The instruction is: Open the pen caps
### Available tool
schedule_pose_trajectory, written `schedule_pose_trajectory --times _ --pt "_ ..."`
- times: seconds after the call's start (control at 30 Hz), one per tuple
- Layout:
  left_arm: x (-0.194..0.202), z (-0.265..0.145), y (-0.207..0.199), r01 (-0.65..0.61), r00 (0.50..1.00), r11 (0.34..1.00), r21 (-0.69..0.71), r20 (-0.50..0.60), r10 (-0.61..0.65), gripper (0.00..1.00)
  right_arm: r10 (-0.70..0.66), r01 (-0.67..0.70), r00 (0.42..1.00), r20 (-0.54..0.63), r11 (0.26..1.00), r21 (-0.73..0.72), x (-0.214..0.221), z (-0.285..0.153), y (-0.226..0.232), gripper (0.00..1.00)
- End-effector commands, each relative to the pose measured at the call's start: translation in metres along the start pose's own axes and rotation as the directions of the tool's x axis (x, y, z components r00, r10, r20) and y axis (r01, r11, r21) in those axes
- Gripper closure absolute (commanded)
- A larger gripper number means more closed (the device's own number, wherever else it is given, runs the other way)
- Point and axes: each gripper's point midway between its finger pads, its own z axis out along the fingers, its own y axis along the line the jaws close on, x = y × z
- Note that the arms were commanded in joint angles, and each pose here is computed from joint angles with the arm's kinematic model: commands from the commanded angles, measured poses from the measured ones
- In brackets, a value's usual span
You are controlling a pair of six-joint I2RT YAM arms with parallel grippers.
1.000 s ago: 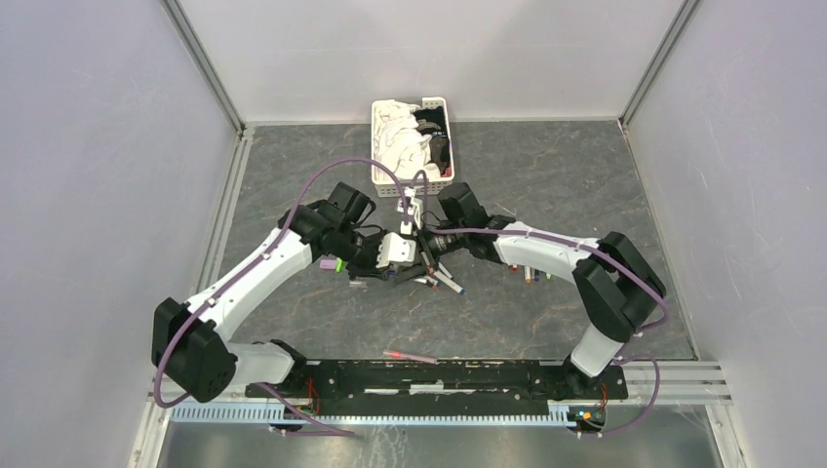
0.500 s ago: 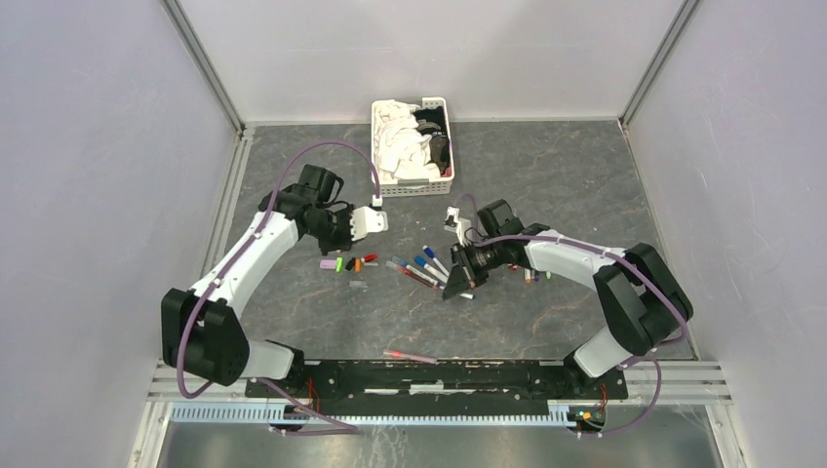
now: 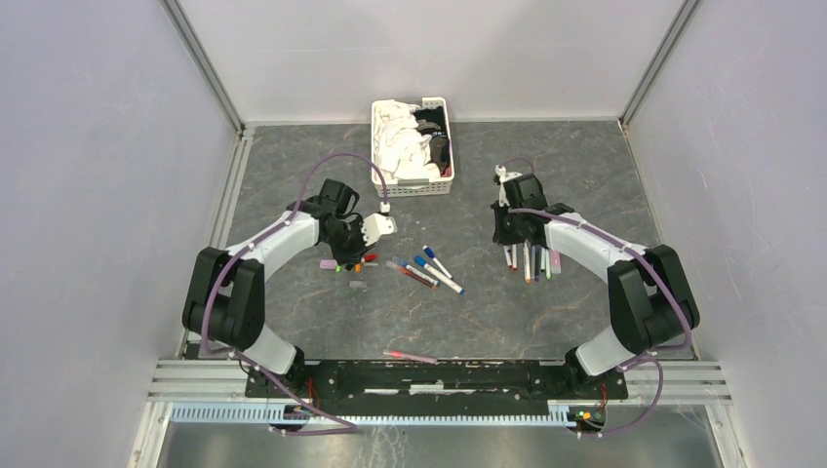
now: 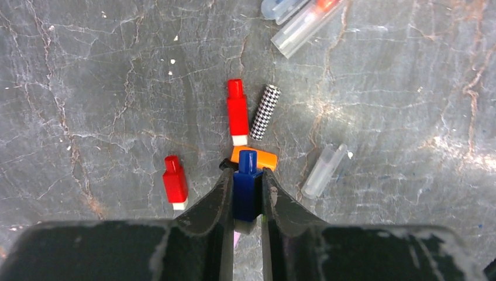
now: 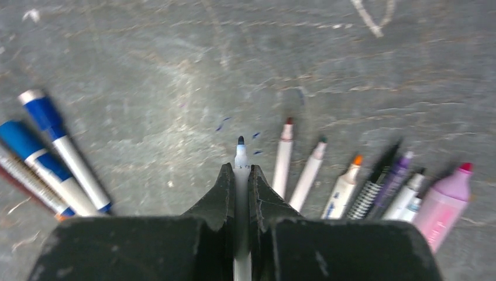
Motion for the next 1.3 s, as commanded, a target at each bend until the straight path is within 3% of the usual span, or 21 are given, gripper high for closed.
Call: schedule_pose_trajectory --times 0.0,0.17,0.37,0.43,0.5,0.53,0.83,1.03,1.13,1.27 --pt "-0.005 0.009 0.016 0.059 0.998 0.996 -0.063 0.014 -0.058 0.76 0.02 -0.046 0.993 0.113 0.971 0.233 -0.022 -0.002 -0.04 1.0" --pt "-0.006 0.01 0.016 0.072 0.997 0.996 -0.057 0.017 -0.071 0.59 0.016 -0.045 0.995 0.102 0.959 0.28 -0.014 0.004 -0.052 1.0" --pt "-0.02 -0.007 0.015 0.075 0.996 0.995 -0.06 0.053 -0.072 0.46 0.024 -0.054 0.995 0.096 0.943 0.328 0.0 0.005 -0.066 1.0" --pt "-0.029 -0.019 0.015 0.078 0.994 0.995 -0.064 0.076 -0.074 0.35 0.028 -0.058 0.995 0.091 0.939 0.339 0.005 0.006 -0.07 0.99" --pt "-0.041 -0.035 0.019 0.089 0.992 0.993 -0.082 0.101 -0.08 0.03 0.031 -0.06 0.996 0.089 0.936 0.347 0.008 0.007 -0.072 0.96" --pt "-0.046 -0.043 0.021 0.095 0.99 0.991 -0.089 0.109 -0.085 0.01 0.032 -0.06 0.996 0.084 0.934 0.352 0.011 0.007 -0.073 0.95" --pt "-0.088 -0.139 0.05 0.156 0.969 0.942 -0.297 0.231 -0.087 0.0 0.03 -0.058 0.996 0.089 0.942 0.33 0.007 0.006 -0.07 0.7" --pt "-0.087 -0.191 0.073 0.269 0.937 0.822 -0.502 0.335 -0.102 0.0 0.029 -0.074 0.988 0.153 0.952 0.296 -0.013 -0.013 -0.06 0.67" --pt "-0.084 -0.192 0.067 0.264 0.936 0.825 -0.499 0.34 -0.094 0.0 -0.034 -0.015 0.979 0.199 0.971 0.237 -0.028 -0.023 -0.034 0.67" --pt "-0.086 -0.18 0.056 0.28 0.926 0.862 -0.423 0.357 -0.126 0.0 -0.195 0.186 0.958 0.209 0.981 0.063 -0.031 -0.025 0.039 0.67"
